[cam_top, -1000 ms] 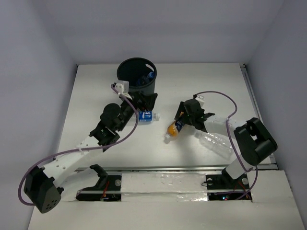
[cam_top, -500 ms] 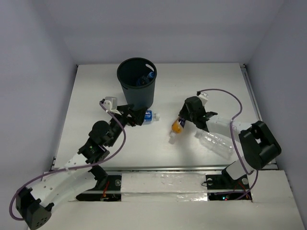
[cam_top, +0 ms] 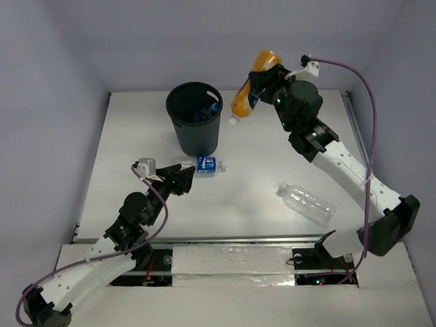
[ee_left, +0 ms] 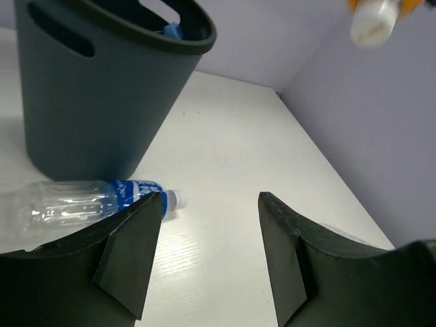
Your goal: Put the plastic bottles in the bin
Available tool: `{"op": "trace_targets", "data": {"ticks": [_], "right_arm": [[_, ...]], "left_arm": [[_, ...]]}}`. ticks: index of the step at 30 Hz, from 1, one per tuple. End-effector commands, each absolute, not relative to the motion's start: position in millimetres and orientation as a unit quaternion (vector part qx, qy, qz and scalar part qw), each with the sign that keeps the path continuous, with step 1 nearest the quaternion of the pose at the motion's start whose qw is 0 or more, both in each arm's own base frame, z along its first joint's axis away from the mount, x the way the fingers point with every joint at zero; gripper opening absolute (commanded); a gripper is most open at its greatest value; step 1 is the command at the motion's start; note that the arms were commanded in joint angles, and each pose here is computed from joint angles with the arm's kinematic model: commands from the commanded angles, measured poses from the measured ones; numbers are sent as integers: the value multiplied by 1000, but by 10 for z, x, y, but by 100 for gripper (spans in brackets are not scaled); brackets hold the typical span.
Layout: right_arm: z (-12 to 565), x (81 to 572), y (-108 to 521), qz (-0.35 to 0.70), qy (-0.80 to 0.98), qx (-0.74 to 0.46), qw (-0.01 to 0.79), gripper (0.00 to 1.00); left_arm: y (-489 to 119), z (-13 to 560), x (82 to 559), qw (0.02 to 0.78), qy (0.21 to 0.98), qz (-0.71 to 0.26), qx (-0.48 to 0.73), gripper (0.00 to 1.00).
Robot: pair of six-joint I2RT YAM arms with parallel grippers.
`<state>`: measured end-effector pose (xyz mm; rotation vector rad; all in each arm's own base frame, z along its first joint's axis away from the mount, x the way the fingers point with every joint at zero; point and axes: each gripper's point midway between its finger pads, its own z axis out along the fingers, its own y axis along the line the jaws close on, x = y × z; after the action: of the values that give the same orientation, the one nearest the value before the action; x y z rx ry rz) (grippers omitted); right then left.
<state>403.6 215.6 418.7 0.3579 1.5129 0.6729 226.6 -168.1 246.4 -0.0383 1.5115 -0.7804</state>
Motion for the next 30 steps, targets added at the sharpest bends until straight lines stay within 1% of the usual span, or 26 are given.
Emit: {"op": "trace_targets", "data": {"ticks": [1,2,4,5,6,7,8,10,11,12,13,14,15,16,20,23,25,28,30], "right_arm": [[4665,4177,2468,306,631,120,702,47],[4765,4253,2454,293,619,121,719,48],[4706,4443,2686,280,619,111,725,48],[4956,4497,2672,279,596,120,743,48],[4956,4555,2768,267,596,108,749,49],[4756,4759,2882,245,609,105,747,49],[4952,4735,2999,247,594,96,759,49],[4933,4854,3099,229,594,93,766,49],[4716,4976,3254,205,609,80,762,49],[4895,4958,3295,208,594,85,773,49],[4871,5017,3306,196,595,88,774,50],[4686,5142,3359,170,608,81,771,50],[4811,5110,3404,174,597,83,779,50],[4776,5148,3415,164,598,82,780,50],[4451,5212,3610,133,618,54,773,55],[4163,5158,3826,136,633,22,762,57],[4067,5119,3928,143,639,10,756,57],[3979,5083,3986,146,646,5,749,63],[3970,5069,3981,147,647,3,748,68]], "left_arm": [[-1539,2495,2271,679,652,-335,-45,54],[-1513,2495,2269,680,651,-333,-50,54],[-1458,2525,2253,685,644,-334,-61,54],[-1447,2510,2249,685,644,-334,-63,54],[-1430,2527,2238,688,641,-335,-65,54],[-1420,2535,2235,689,639,-336,-67,55],[-1416,2539,2230,689,639,-337,-68,55],[-1416,2531,2234,688,640,-335,-67,55],[-1421,2532,2235,687,641,-335,-67,55],[-1422,2516,2241,687,643,-333,-66,55],[-1425,2520,2244,687,643,-333,-66,55],[-1426,2520,2245,687,643,-333,-66,55],[-1437,2513,2249,686,644,-333,-65,55],[-1440,2513,2249,686,644,-333,-64,55],[-1458,2511,2248,684,645,-335,-61,55],[-1465,2511,2249,684,645,-336,-60,55],[-1474,2496,2259,683,647,-335,-59,55],[-1485,2473,2274,681,651,-331,-58,55],[-1495,2461,2286,680,653,-329,-57,55]]}}
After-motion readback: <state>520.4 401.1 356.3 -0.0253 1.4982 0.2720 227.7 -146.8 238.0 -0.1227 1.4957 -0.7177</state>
